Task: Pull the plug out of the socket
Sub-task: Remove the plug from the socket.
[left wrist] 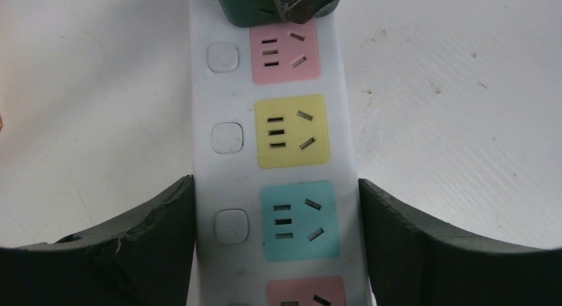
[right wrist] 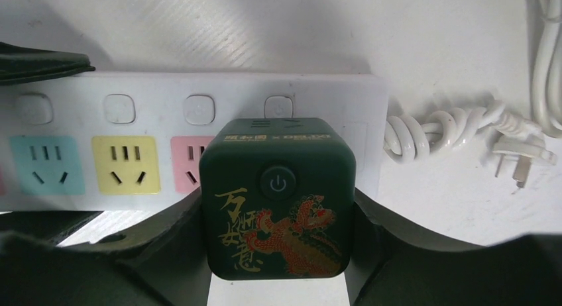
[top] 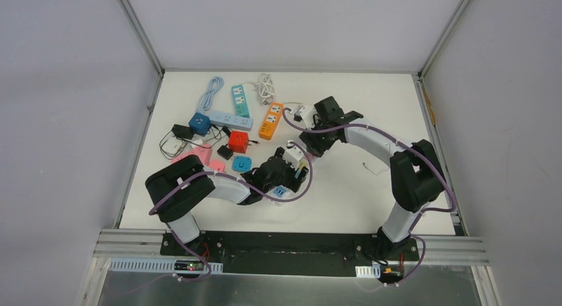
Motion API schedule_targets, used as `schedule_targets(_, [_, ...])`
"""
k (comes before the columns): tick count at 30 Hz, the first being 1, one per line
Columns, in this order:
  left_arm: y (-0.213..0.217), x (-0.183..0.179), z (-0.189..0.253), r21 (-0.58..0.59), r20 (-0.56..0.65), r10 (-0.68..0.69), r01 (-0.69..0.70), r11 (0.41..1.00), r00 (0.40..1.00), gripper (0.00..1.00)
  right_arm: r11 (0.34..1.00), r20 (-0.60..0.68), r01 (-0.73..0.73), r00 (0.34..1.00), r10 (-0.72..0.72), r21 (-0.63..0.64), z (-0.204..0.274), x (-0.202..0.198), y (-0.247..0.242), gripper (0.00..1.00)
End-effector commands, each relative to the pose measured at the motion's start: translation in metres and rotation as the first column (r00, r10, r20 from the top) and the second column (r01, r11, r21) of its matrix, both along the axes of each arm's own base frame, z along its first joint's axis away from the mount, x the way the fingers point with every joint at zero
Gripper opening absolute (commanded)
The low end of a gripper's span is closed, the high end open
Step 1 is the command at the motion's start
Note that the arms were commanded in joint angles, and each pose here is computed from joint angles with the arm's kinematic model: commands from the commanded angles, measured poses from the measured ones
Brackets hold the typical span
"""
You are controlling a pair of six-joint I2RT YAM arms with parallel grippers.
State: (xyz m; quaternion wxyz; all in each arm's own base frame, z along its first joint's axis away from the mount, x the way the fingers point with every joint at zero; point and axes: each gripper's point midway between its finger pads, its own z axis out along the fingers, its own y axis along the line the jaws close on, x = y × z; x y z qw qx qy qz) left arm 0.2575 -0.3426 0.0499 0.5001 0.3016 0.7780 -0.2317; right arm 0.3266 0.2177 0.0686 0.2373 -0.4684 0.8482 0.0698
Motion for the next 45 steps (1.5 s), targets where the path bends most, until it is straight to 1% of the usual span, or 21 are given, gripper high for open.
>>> schedule_targets(1, [0.021,-0.029,-0.069,0.110,-0.248,-0.004,0.032,0.993,0.969,0.00,0.969,-0.338,-0.041,0.933,0.125,0.244,0.009,-0.071,0.031,0.00])
schedule_targets(3, [0.021,-0.030,-0.069,0.110,-0.250,-0.006,0.034,0.993,0.968,0.00,0.962,-0.373,-0.016,0.920,0.121,0.272,0.011,-0.073,0.032,0.00])
schedule_targets(4, [0.021,-0.030,-0.069,0.110,-0.250,-0.007,0.036,0.993,0.968,0.00,0.964,-0.372,-0.017,0.921,0.119,0.266,0.011,-0.072,0.031,0.00])
schedule_targets(8, [0.021,-0.030,-0.068,0.113,-0.251,-0.004,0.034,0.993,0.968,0.00,0.984,-0.251,-0.093,0.959,0.130,0.151,0.005,-0.068,0.030,0.00])
schedule_targets(10, [0.021,-0.029,-0.069,0.116,-0.251,-0.003,0.033,0.993,0.968,0.00,0.986,-0.199,-0.138,0.968,0.155,0.097,0.004,-0.071,0.034,0.00])
schedule_targets(13, [0.021,-0.028,-0.071,0.129,-0.256,0.000,0.034,0.991,0.967,0.00,0.983,-0.149,-0.181,0.972,0.182,0.016,0.000,-0.072,0.038,0.00])
schedule_targets(15, [0.020,-0.028,-0.072,0.135,-0.258,0.001,0.035,0.990,0.966,0.00,0.981,-0.141,-0.195,0.971,0.192,-0.008,-0.003,-0.074,0.039,0.00])
schedule_targets(17, [0.019,-0.027,-0.074,0.139,-0.260,0.002,0.035,0.990,0.966,0.00,0.980,-0.157,-0.197,0.968,0.195,0.004,-0.002,-0.077,0.042,0.00])
schedule_targets(19, [0.019,-0.027,-0.075,0.144,-0.263,0.003,0.036,0.989,0.965,0.00,0.981,-0.191,-0.186,0.962,0.193,0.054,0.003,-0.081,0.045,0.00])
schedule_targets(23, [0.020,-0.027,-0.079,0.158,-0.269,0.009,0.034,0.987,0.963,0.00,0.980,-0.285,-0.101,0.947,0.148,0.173,0.014,-0.079,0.040,0.00])
schedule_targets(29, [0.022,-0.026,-0.080,0.164,-0.266,0.014,0.031,0.986,0.964,0.00,0.964,-0.359,0.011,0.929,0.088,0.267,0.024,-0.069,0.026,0.00])
schedule_targets(31, [0.022,-0.026,-0.080,0.165,-0.265,0.015,0.030,0.986,0.964,0.00,0.966,-0.346,0.014,0.935,0.079,0.260,0.024,-0.066,0.023,0.00])
schedule_targets(35, [0.023,-0.026,-0.079,0.163,-0.263,0.015,0.029,0.986,0.965,0.00,0.977,-0.273,-0.023,0.959,0.082,0.210,0.025,-0.061,0.018,0.00])
schedule_targets(41, [0.021,-0.025,-0.074,0.156,-0.258,0.012,0.029,0.987,0.966,0.00,0.959,-0.284,-0.101,0.942,0.178,0.265,0.036,-0.074,0.023,0.00])
schedule_targets(45, [0.022,-0.026,-0.075,0.162,-0.260,0.015,0.029,0.986,0.965,0.00,0.966,-0.255,-0.088,0.955,0.150,0.242,0.036,-0.066,0.017,0.00])
